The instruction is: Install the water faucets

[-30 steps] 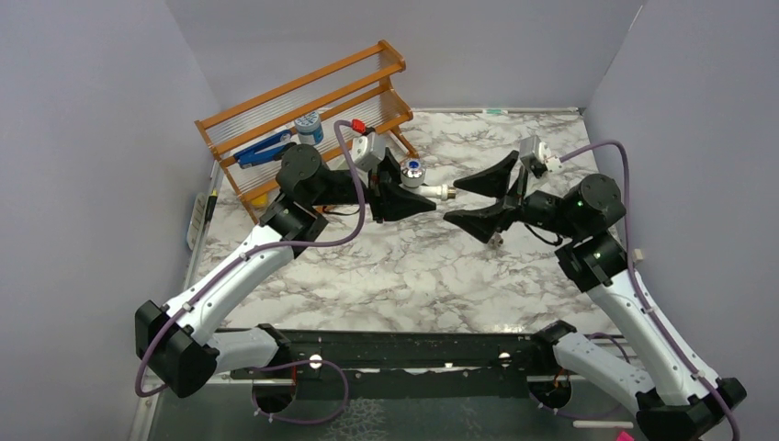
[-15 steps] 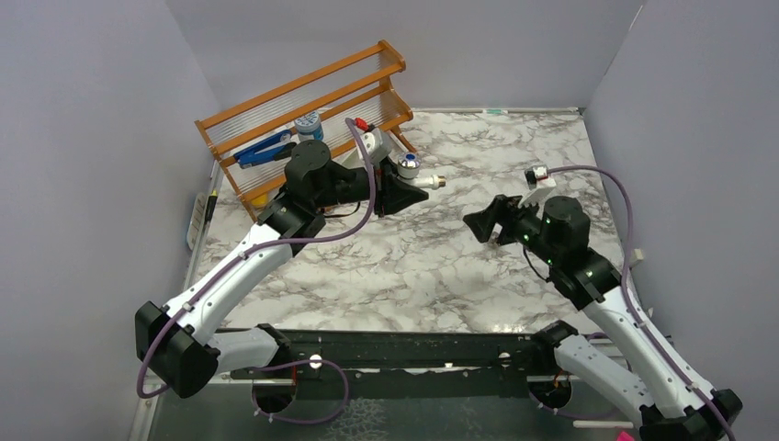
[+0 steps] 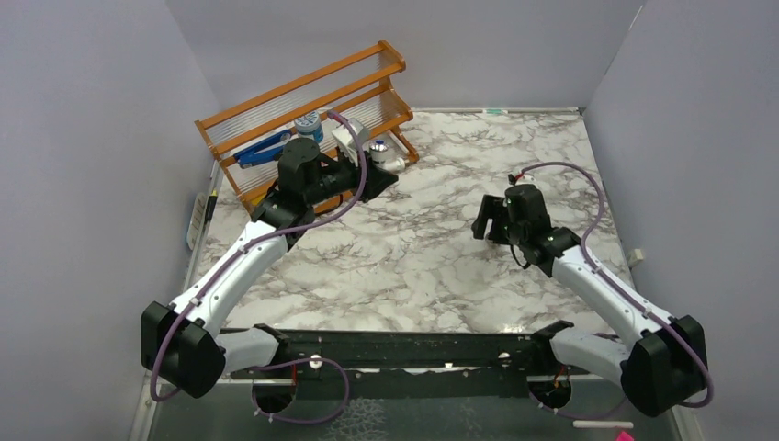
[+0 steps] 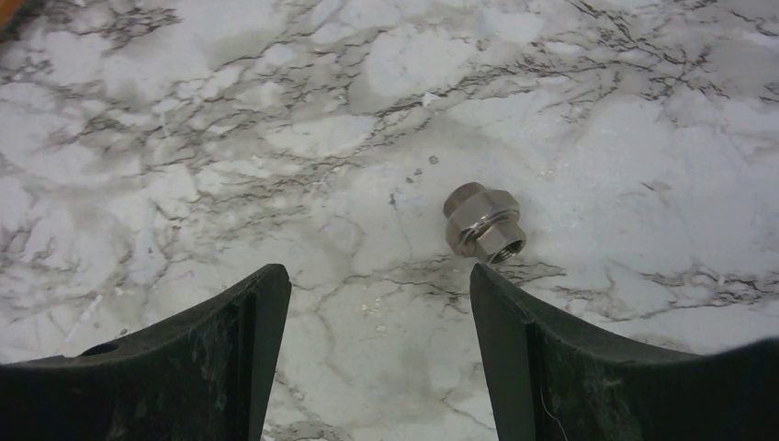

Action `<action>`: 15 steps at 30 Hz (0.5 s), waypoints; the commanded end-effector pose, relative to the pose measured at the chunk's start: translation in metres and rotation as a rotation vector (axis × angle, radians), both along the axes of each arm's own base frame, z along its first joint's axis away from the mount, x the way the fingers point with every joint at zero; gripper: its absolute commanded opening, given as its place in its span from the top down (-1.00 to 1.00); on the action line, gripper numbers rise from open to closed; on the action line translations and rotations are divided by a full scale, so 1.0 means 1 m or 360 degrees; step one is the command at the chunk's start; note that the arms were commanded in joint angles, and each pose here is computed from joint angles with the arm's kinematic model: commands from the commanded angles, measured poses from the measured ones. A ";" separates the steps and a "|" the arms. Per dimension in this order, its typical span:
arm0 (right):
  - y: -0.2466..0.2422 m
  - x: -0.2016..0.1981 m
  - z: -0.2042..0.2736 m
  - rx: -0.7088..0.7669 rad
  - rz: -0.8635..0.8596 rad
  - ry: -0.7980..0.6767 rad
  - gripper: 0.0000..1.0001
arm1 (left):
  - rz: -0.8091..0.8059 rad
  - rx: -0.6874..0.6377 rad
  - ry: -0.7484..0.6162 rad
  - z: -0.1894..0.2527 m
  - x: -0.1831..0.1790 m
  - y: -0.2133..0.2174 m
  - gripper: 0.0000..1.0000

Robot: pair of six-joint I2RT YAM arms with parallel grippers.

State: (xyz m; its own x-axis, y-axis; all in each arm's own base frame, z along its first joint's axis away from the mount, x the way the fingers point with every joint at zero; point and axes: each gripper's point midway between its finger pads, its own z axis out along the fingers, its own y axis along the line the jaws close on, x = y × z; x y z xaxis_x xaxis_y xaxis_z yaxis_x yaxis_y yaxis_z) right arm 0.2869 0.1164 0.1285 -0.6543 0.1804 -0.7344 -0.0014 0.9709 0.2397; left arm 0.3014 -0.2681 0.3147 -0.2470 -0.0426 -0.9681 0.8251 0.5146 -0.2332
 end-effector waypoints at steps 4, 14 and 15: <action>-0.022 0.010 -0.031 -0.0015 -0.0009 0.0091 -0.49 | -0.0022 -0.0032 0.0063 0.006 0.004 0.001 1.00; -0.022 0.011 -0.060 0.0098 0.0123 0.0246 -0.55 | -0.0124 -0.0082 0.0106 0.008 0.001 -0.009 1.00; -0.022 0.010 -0.064 0.0092 0.0131 0.0283 -0.57 | -0.0125 -0.0084 0.0101 0.009 0.001 -0.009 1.00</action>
